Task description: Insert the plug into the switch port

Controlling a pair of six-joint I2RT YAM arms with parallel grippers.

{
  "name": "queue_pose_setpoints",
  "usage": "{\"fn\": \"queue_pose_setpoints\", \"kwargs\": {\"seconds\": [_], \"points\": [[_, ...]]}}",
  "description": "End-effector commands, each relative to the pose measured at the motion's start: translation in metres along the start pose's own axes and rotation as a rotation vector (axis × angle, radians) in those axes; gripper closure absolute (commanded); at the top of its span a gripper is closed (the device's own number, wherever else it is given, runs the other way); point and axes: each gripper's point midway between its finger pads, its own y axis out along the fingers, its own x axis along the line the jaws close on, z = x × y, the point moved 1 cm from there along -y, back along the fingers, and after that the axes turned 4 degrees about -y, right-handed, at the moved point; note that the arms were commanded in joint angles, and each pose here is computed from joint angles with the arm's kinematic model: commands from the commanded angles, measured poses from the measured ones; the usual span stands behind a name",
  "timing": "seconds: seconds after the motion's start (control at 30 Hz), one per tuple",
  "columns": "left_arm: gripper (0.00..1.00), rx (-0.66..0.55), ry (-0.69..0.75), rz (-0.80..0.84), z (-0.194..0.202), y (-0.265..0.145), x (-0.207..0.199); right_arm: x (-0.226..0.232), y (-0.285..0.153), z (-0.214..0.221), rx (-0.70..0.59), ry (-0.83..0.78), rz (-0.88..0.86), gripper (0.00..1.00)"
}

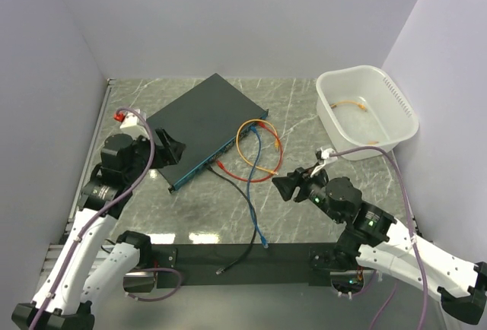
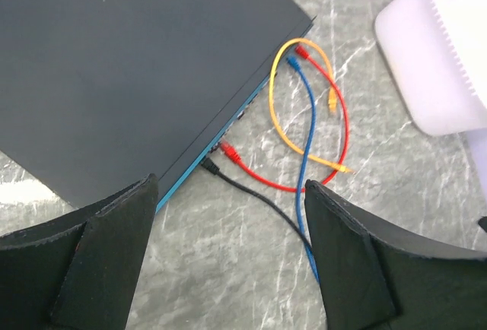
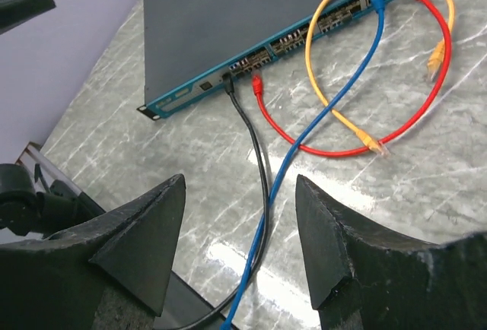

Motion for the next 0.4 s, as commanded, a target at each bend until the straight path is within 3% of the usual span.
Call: {"fn": "queue_pose_setpoints", "kwargs": {"seconds": [0.0,0.13,0.27,0.33,0.37], "points": [[0.17,0.018,0.02,-0.007,0.004,0.002,0.002,-0.002,-0.007,0.009,0.013,0.031,-0.009,0.33],[0.18,0.026,0.023,-0.003,0.005,0.003,0.001,-0.003,-0.011,0.011,0.004,0.051,-0.02,0.33],[0.17,-0.001,0.024,-0.003,0.001,-0.002,0.001,0.014,-0.014,0.012,-0.009,0.038,-0.142,0.44],[0.17,-0.012,0.025,-0.004,-0.001,-0.003,0.001,0.017,-0.015,0.008,-0.025,0.04,-0.154,0.43],[0.17,-0.015,0.024,-0.004,-0.001,-0.004,0.0,0.018,-0.016,0.004,-0.035,0.04,-0.161,0.37]]}}
